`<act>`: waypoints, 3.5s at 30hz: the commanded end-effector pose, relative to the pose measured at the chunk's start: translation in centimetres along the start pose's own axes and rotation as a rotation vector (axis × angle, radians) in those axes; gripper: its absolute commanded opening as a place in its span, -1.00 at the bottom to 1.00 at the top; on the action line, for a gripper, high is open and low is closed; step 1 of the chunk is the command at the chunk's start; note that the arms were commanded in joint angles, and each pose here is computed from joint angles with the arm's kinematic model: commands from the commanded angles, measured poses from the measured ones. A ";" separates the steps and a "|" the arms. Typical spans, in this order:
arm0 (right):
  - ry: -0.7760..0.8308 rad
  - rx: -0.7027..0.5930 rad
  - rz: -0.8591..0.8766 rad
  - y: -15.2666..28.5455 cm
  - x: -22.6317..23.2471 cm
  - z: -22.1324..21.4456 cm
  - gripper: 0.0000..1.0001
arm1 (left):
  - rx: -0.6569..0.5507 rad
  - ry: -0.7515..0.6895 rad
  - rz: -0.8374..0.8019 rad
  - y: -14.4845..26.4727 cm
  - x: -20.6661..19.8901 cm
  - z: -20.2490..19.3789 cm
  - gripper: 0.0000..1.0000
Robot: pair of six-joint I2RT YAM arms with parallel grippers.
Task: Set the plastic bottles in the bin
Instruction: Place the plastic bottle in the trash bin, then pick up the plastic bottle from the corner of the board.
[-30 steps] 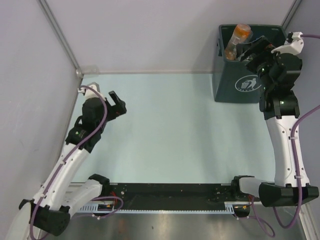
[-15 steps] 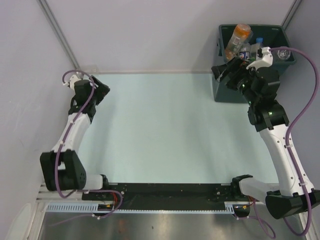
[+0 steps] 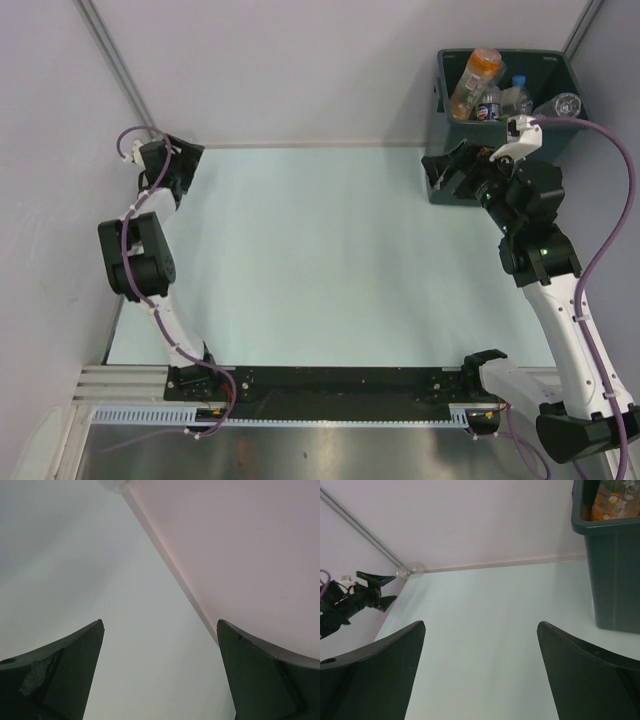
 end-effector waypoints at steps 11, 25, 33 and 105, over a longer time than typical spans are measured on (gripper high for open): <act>-0.051 -0.036 0.069 0.4 -0.2 -3.0 1.00 | -0.170 0.274 -0.244 -9.8 0.9 3.2 1.00; -0.114 -0.028 0.005 -0.5 -1.8 -6.1 0.99 | -0.286 0.430 -0.184 -17.9 2.4 4.1 1.00; -0.109 -0.025 -0.045 -0.8 -2.5 -7.0 0.99 | -0.346 0.515 -0.160 -20.9 4.1 4.1 0.99; -0.151 0.009 0.540 3.7 3.3 -5.8 0.99 | 0.857 -0.867 -1.086 30.1 -7.1 -19.2 -0.99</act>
Point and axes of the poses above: each gripper's point midway between its finger pads, its own y axis back along the fingers, its own x axis along the line the jaws close on, z = x × y, the point moved 10 cm from there along y, back along the fingers, and after that the axes turned 10 degrees about y, right-handed, at the moved point
